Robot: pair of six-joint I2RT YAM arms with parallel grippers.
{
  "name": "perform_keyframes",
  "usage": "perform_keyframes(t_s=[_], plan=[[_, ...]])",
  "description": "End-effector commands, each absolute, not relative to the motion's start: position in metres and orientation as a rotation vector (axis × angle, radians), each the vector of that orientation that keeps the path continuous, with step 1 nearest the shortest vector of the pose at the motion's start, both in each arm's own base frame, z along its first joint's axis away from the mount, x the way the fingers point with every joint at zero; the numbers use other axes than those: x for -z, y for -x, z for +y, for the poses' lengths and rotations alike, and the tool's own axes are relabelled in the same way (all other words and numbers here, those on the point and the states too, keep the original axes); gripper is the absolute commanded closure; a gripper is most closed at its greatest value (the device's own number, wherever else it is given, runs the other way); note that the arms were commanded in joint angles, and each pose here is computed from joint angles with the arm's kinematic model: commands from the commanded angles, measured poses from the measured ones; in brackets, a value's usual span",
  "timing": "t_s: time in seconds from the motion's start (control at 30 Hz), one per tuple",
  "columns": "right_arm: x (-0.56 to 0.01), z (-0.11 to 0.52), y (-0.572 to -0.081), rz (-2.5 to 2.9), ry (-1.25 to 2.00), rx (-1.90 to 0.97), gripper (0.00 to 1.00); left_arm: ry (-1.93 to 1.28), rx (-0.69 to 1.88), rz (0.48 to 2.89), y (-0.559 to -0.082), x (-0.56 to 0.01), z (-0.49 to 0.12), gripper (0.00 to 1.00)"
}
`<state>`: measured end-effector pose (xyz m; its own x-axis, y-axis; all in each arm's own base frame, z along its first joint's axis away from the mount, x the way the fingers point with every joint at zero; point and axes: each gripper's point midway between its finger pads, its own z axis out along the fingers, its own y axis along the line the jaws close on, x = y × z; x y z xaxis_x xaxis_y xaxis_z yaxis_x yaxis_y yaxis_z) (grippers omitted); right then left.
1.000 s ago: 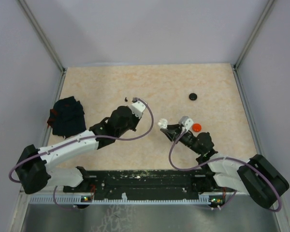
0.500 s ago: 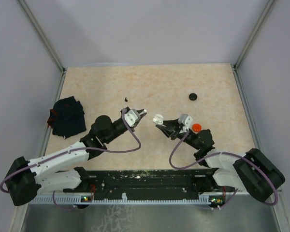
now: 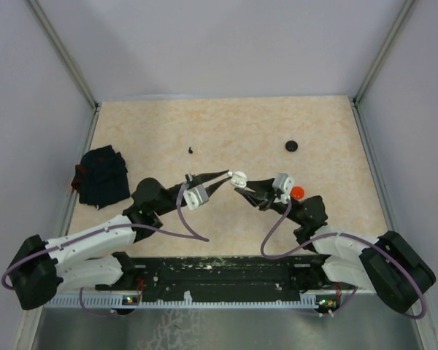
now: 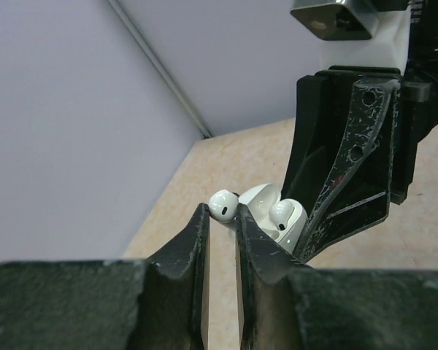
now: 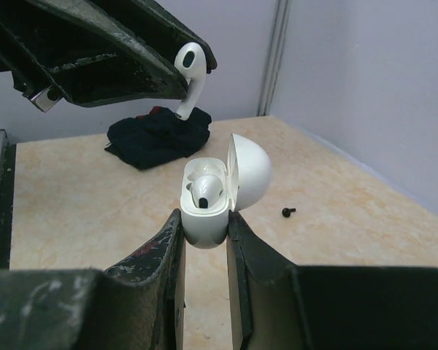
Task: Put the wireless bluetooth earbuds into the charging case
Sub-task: Place the earbud in the charging case.
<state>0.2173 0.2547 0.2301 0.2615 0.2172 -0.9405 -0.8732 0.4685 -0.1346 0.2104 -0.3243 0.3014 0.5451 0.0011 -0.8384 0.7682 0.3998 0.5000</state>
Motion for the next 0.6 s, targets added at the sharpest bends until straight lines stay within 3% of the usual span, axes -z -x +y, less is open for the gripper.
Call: perform_keyframes(t_s=[0.0,0.57], plan=[[-0.267,0.258,-0.211,0.924,0.774,-0.852,1.0,-1.118,0.605,0.725,-0.191,-0.312,-0.333,0.98],[-0.274,0.261,-0.205,0.905,0.775,-0.9,1.0,-1.172,0.543,0.711,-0.199,-0.294,-0.341,1.0]])
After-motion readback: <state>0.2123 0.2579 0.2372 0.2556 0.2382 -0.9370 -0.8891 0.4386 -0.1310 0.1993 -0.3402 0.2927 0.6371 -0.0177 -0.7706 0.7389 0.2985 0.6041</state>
